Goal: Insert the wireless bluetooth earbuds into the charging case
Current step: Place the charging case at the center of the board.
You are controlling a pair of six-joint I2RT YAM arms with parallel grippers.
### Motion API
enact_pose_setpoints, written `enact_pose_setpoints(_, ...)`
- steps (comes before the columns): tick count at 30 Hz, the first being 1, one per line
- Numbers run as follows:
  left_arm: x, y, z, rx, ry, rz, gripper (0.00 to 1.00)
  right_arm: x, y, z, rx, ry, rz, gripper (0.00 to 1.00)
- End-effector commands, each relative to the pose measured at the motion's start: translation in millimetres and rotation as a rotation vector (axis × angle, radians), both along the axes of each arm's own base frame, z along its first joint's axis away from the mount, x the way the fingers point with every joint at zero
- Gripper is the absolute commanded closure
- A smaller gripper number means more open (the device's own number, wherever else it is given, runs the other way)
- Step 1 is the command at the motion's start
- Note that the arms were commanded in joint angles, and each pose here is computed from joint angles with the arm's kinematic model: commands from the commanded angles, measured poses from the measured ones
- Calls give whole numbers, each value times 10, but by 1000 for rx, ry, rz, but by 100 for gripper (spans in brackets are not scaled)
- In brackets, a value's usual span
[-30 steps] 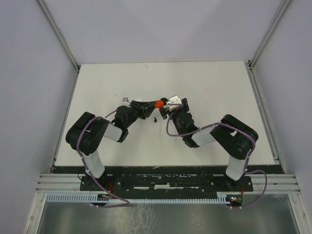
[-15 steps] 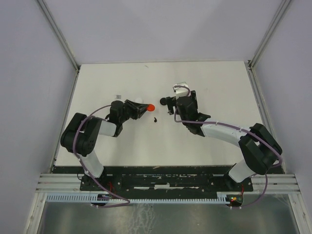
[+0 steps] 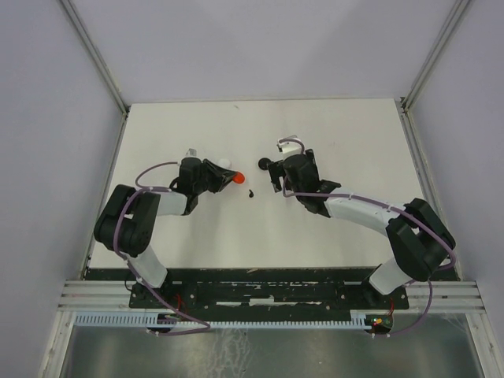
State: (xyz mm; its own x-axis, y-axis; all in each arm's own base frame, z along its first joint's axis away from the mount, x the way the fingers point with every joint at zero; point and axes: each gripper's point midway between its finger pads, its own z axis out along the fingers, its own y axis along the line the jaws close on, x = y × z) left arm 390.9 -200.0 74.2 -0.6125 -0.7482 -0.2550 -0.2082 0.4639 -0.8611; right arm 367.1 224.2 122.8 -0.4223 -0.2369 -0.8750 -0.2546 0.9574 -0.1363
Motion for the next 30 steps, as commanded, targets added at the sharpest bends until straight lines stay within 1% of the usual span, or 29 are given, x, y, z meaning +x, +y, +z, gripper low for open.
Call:
enact_pose_setpoints(1,123,20,20,64,-61,-7,97,91,71,140,47,-7,2,0)
enact_pose_setpoints(5,119,41,-56,90,-54,-8,94,120,103,57,57,31,14,1)
enact_pose_setpoints(9,103,73,-111,120,-45,-7,86,190,213,-33,121,103,62,1)
enact_pose_setpoints(15,70,95,-178,135,-30,-12,75,361,466,-142,156,220,160,3)
enact_pose_setpoints(19,43,124,-238,146,-14,-14,68,463,584,-263,144,274,188,4)
enact_pose_setpoints(21,34,147,-254,148,-9,-14,65,518,613,-317,135,289,188,5)
enact_pose_setpoints(26,24,221,-269,166,1,-9,57,575,703,-473,124,336,204,5)
enact_pose_setpoints(30,-2,291,-257,187,15,-17,47,672,752,-538,96,348,209,4)
